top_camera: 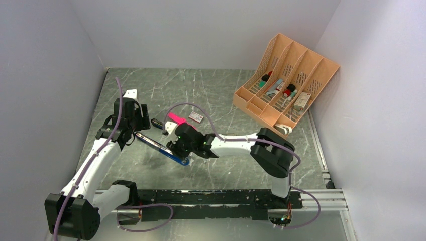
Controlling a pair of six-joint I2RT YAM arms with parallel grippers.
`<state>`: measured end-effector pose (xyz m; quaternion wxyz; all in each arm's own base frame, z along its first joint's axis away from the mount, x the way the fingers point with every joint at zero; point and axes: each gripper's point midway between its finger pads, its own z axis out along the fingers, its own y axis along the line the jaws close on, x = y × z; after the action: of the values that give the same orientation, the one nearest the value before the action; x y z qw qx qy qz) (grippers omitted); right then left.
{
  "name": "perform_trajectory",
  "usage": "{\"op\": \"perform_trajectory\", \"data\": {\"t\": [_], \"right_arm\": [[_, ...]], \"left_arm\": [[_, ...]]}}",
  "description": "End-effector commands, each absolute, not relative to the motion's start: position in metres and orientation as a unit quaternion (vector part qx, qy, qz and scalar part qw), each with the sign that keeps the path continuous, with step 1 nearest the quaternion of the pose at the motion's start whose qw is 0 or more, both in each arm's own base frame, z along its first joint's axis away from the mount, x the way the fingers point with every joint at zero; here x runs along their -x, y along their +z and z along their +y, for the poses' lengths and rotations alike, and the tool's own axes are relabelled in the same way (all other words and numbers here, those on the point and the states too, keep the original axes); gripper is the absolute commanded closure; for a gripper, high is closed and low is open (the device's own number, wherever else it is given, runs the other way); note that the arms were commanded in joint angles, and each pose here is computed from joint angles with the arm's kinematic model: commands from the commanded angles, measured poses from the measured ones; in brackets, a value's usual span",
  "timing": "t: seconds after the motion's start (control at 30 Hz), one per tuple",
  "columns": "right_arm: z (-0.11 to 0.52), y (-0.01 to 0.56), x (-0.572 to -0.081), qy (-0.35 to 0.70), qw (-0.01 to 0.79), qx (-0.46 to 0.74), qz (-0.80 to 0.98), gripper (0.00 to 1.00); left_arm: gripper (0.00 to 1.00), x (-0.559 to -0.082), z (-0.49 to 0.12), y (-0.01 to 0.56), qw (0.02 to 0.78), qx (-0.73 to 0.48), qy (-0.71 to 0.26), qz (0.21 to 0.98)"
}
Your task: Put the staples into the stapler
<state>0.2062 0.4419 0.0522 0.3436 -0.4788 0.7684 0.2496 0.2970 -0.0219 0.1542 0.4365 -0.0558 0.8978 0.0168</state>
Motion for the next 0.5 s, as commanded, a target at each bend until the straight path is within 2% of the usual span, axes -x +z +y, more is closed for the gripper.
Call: {"op": "perform_trajectory", "data": {"t": [0.0, 0.3, 0.47], "right_arm": [[0.4487, 0.0778, -0.2098, 0.275, 0.376, 0.464, 0.754, 0.55], [0.4469, 0.0814, -0.2125, 0.276, 0.388, 0.451, 0.755, 0.55], [0.4441, 0.0727, -0.2196, 0.288, 0.368, 0.422, 0.777, 0.56]], "left_arm": [[0.26, -0.3011, -0.0279, 0.1639, 0.456, 0.045, 0.004, 0.889], [0.26, -0.301, -0.0279, 0.1638, 0.456, 0.045, 0.004, 0.889], [0.26, -0.3013, -0.0286, 0.1645, 0.457, 0.044, 0.003, 0.888]]}}
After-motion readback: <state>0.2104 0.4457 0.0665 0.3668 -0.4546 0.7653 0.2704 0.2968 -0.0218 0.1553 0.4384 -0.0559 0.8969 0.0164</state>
